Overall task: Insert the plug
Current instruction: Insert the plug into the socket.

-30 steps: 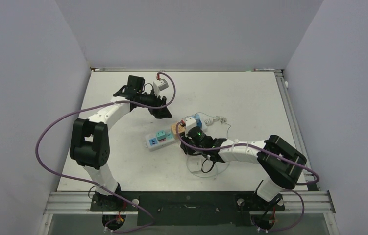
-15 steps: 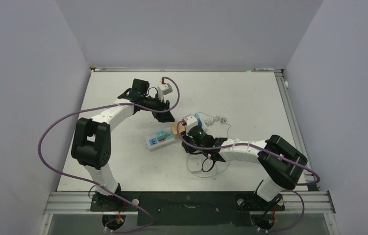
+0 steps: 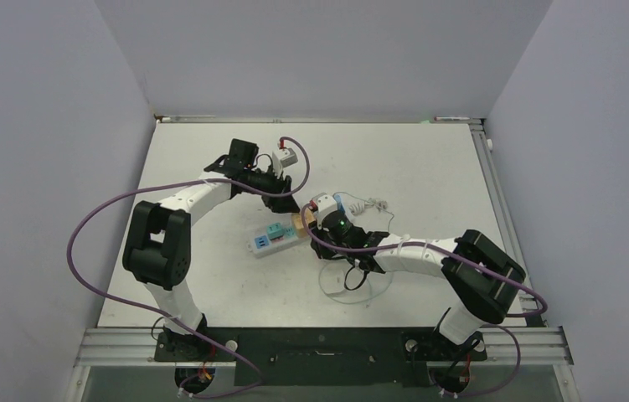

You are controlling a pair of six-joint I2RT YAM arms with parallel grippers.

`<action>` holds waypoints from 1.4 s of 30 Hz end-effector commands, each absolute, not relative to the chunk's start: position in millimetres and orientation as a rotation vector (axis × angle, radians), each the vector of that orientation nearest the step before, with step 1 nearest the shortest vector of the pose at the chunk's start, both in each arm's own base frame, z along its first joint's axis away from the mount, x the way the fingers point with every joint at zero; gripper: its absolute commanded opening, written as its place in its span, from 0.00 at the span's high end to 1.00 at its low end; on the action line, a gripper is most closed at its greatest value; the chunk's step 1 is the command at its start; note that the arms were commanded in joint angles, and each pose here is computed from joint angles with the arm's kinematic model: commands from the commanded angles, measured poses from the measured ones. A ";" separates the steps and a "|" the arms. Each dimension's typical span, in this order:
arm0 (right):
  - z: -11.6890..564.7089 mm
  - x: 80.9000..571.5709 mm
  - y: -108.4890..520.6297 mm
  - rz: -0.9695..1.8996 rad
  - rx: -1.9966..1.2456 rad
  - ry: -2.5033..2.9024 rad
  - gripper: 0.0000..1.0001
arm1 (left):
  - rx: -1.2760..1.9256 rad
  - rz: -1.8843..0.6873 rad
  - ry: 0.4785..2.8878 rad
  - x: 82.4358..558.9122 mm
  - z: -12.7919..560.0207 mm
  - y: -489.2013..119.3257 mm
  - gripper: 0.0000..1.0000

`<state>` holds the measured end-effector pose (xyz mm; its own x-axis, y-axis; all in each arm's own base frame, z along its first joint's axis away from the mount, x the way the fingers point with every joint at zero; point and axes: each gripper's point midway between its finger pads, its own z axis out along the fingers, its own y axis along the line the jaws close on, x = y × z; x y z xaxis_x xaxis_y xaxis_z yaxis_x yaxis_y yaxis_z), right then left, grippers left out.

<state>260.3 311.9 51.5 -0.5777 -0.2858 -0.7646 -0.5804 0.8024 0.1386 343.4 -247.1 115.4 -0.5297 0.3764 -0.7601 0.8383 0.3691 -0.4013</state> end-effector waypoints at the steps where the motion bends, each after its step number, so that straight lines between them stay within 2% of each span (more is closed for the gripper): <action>1: 80.1 280.0 327.2 0.531 -0.603 2.119 0.95 | 1.083 -1.096 2.017 345.0 117.2 -253.2 0.55; 27: 71.1 283.9 326.7 0.484 -0.640 2.130 0.95 | 1.144 -1.102 2.058 329.8 99.8 -261.6 0.79; 42: 74.5 285.4 327.8 0.417 -0.629 2.102 0.95 | 1.167 -1.124 2.078 318.8 92.2 -264.6 0.89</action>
<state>264.3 312.4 45.7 -0.5571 -0.3430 -0.7563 -0.5952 0.8000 0.0757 334.4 -258.8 103.1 -0.4875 0.4211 -0.7648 0.8687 0.3220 -0.3764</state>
